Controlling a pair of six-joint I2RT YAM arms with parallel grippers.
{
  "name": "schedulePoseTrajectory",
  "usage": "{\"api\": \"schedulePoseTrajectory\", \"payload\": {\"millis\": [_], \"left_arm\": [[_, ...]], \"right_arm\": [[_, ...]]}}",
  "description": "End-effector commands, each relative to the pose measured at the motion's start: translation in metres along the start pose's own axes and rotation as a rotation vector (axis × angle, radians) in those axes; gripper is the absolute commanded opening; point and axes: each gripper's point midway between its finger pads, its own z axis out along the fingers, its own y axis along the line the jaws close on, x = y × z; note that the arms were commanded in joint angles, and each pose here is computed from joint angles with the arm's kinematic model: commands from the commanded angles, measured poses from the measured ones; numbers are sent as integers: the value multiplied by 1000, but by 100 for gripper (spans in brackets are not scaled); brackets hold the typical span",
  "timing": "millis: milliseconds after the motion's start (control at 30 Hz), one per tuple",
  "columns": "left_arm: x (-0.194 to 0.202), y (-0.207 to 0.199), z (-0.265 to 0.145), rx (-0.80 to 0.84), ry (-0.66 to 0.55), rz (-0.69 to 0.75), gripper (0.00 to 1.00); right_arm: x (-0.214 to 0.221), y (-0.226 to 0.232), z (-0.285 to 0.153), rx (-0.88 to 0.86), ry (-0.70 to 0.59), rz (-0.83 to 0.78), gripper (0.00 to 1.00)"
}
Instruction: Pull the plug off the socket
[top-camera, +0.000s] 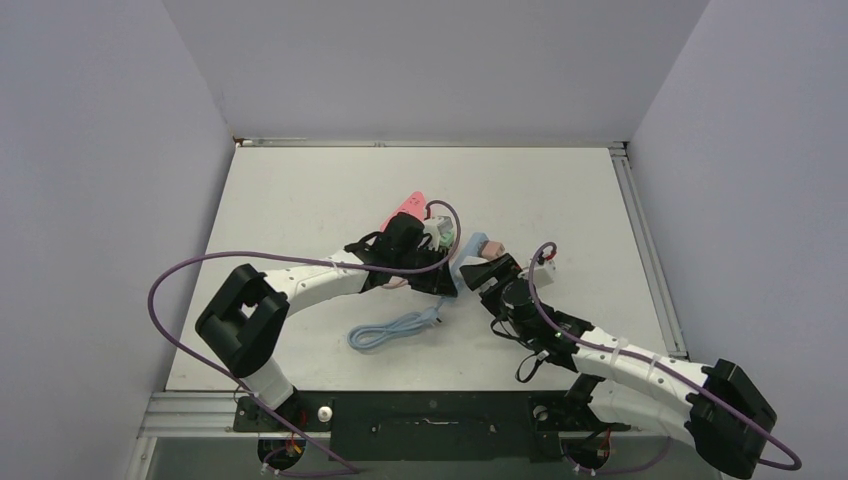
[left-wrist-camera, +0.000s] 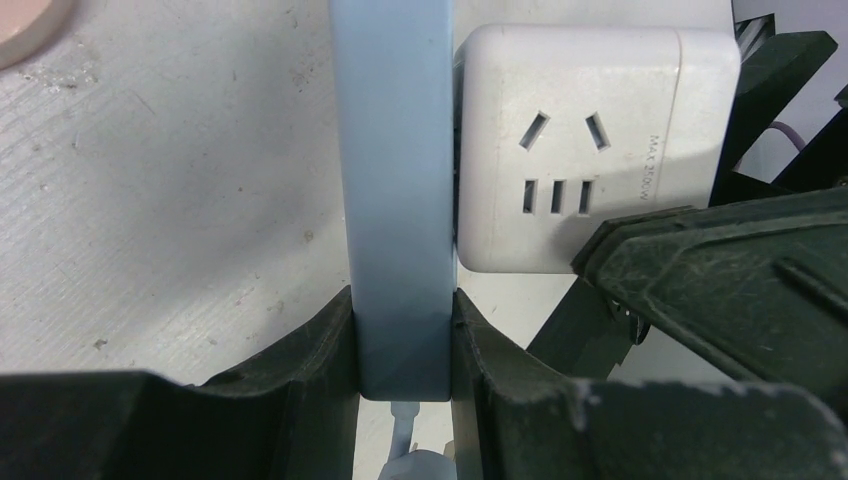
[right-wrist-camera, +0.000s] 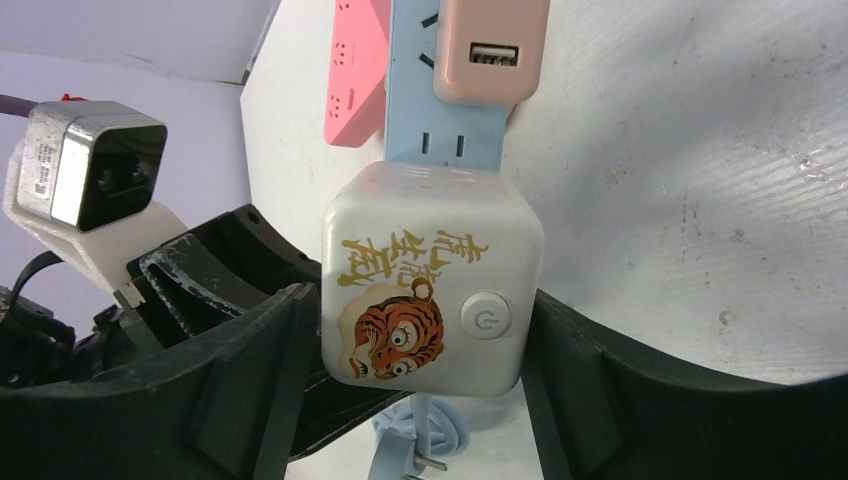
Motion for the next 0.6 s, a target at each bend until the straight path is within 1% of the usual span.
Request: {"api": "schedulePoseTrajectory", "payload": {"millis": [0,200,400,567], "left_arm": [[-40,-43,-22,142,-134,65,0],[-40,-43,-23,142,-135,63,0],[-39,-44,-23,146,-131,63,0],[-39,-44,-23,146,-132,62,0]], "right_arm": [[-21,17,-8,-38,-76,28,72],[-29,20,-11,-9,-99,-11,73],[-33,16,-9,-8,-109,2,72],[-32,11,-8,0,-103,9,69]]}}
